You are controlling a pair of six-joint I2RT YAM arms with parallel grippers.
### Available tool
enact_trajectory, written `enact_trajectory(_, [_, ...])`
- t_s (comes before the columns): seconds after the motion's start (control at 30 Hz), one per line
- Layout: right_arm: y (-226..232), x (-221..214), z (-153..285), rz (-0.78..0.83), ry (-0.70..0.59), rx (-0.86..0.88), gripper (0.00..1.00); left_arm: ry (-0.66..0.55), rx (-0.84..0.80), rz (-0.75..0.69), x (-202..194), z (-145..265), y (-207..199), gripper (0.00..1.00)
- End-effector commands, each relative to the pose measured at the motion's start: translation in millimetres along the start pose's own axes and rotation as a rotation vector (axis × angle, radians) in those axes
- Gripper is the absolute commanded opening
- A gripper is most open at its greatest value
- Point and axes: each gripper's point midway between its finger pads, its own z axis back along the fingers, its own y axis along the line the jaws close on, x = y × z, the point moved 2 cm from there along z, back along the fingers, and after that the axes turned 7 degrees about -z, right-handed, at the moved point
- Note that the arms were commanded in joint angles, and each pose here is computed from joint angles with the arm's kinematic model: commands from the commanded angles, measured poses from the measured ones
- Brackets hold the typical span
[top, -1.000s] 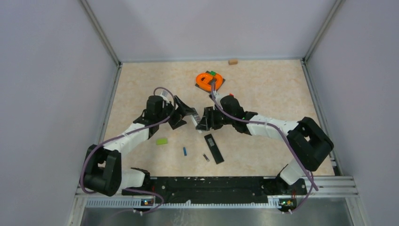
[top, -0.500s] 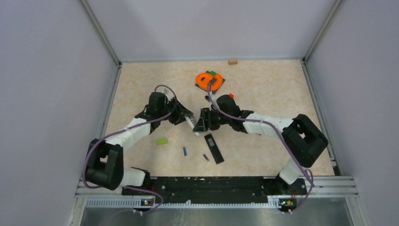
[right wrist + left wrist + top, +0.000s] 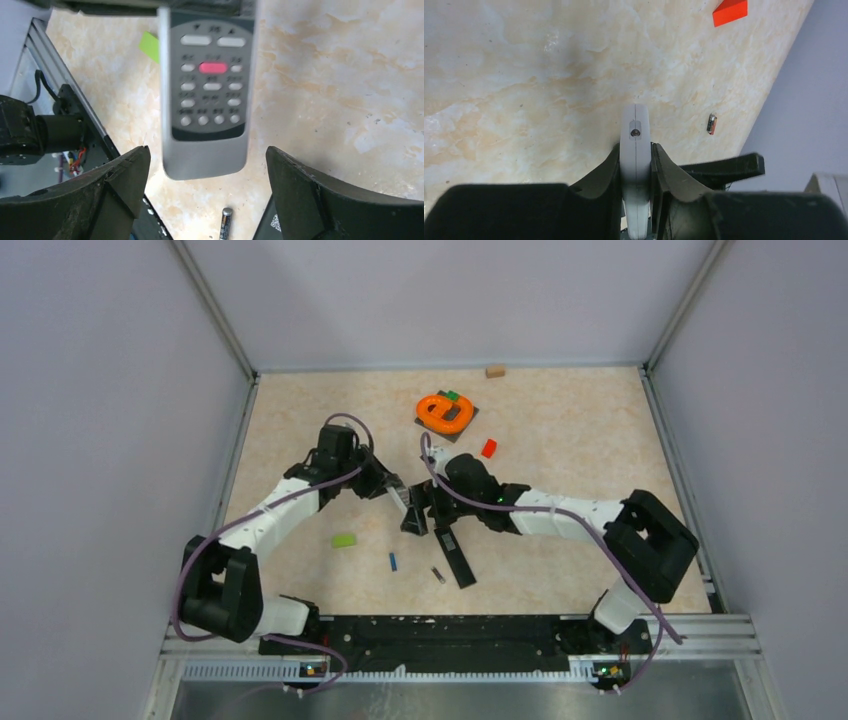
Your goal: Load the batteries into the remote control
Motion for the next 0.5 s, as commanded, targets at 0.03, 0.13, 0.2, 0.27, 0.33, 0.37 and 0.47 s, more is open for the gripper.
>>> enact_trajectory(0.03, [37.8,35.7,17.1,0.232,-0.206,-0.089,0.89,-0.020,0.127,0.058,11.0,14.4,2.1,0.00])
enact_trajectory(0.13, [39.6,37.5,16.0,0.312,-0.262,-0.179,0.90,-0.016,0.167,0.094,10.4,21.2,3.5,0.00])
enact_trajectory(0.2, [44.1,39.1,15.3,0.368,-0.305,-0.221,0.89,-0.013,0.204,0.127,9.9,26.0,5.5,0.00])
enact_trajectory(0.27, [47.5,42.2,13.5,0.406,-0.344,-0.247,0.84,-0.009,0.239,0.153,9.1,29.2,8.3,0.00])
enact_trajectory(0.33, [49.2,44.2,10.2,0.438,-0.364,-0.264,0.77,0.006,0.254,0.171,7.0,31.4,8.3,0.00])
enact_trajectory(0.37, [50.5,44.9,8.9,0.461,-0.371,-0.274,0.73,0.015,0.253,0.178,5.8,32.2,7.2,0.00])
enact_trajectory(0.47, [52.5,44.2,8.1,0.520,-0.401,-0.321,0.69,0.032,0.252,0.202,2.5,33.2,6.3,0.00])
